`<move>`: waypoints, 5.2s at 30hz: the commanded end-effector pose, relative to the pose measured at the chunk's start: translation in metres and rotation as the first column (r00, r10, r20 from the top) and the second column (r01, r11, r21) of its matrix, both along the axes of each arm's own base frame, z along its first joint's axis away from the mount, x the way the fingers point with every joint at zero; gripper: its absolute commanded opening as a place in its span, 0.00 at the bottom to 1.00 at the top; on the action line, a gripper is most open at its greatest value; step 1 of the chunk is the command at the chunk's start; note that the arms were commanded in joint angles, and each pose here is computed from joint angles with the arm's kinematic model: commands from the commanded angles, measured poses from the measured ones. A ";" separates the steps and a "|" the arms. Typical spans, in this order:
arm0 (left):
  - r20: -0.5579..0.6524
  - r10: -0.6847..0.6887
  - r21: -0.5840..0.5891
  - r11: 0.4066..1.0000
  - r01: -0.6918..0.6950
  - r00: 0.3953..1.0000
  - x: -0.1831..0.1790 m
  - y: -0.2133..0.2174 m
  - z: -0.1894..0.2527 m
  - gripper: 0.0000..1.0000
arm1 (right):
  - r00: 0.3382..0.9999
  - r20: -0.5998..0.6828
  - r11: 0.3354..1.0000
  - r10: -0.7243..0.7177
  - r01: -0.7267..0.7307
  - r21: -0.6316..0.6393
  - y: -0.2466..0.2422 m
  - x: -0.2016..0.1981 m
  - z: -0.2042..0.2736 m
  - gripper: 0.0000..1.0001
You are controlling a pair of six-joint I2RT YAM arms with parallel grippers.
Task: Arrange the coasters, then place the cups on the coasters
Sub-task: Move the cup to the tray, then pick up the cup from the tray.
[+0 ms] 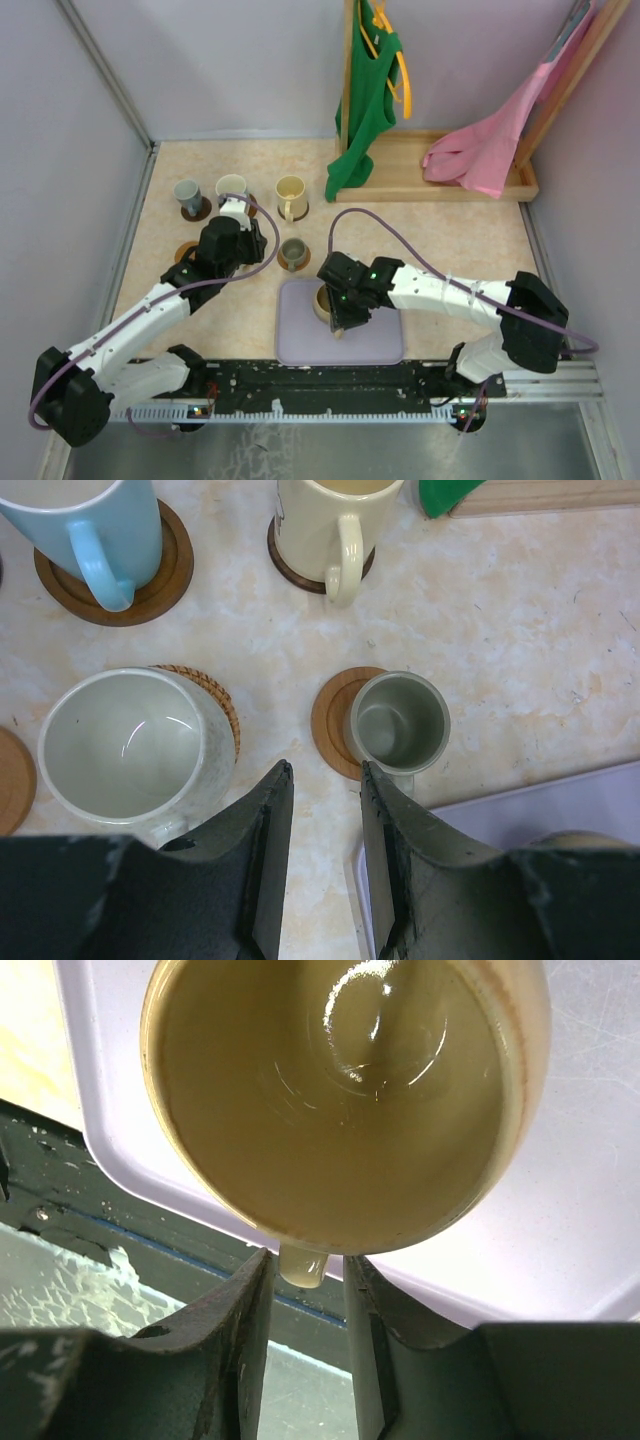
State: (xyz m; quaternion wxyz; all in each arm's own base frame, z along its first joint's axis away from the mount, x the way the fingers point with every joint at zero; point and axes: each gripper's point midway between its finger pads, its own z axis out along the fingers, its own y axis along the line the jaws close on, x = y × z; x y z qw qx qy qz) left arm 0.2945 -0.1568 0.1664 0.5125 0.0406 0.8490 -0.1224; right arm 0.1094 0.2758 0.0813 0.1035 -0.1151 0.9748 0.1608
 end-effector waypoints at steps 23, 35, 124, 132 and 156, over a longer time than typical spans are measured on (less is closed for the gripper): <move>-0.002 0.005 -0.023 1.000 -0.005 1.000 -0.002 -0.002 0.000 0.40 | 0.997 0.064 0.989 0.043 -0.052 0.136 0.033 0.003 0.041 0.36; -0.013 -0.062 -0.079 0.995 0.061 0.998 -0.021 -0.022 0.014 0.40 | 0.969 0.223 0.985 -0.108 0.075 0.154 -0.016 0.034 0.089 0.35; -0.195 -0.090 0.149 0.981 0.120 0.977 -0.170 -0.173 -0.102 0.06 | 0.913 0.338 0.969 -0.228 0.178 0.174 -0.108 0.067 0.122 0.36; -0.155 -0.076 0.170 0.980 0.103 0.985 -0.164 -0.171 -0.084 0.00 | 0.912 0.336 0.967 -0.236 0.185 0.177 -0.109 0.067 0.119 0.36; -0.021 -0.028 0.122 0.992 0.030 0.999 -0.146 -0.164 -0.006 0.00 | 0.908 0.334 0.964 -0.252 0.205 0.170 -0.110 0.069 0.111 0.36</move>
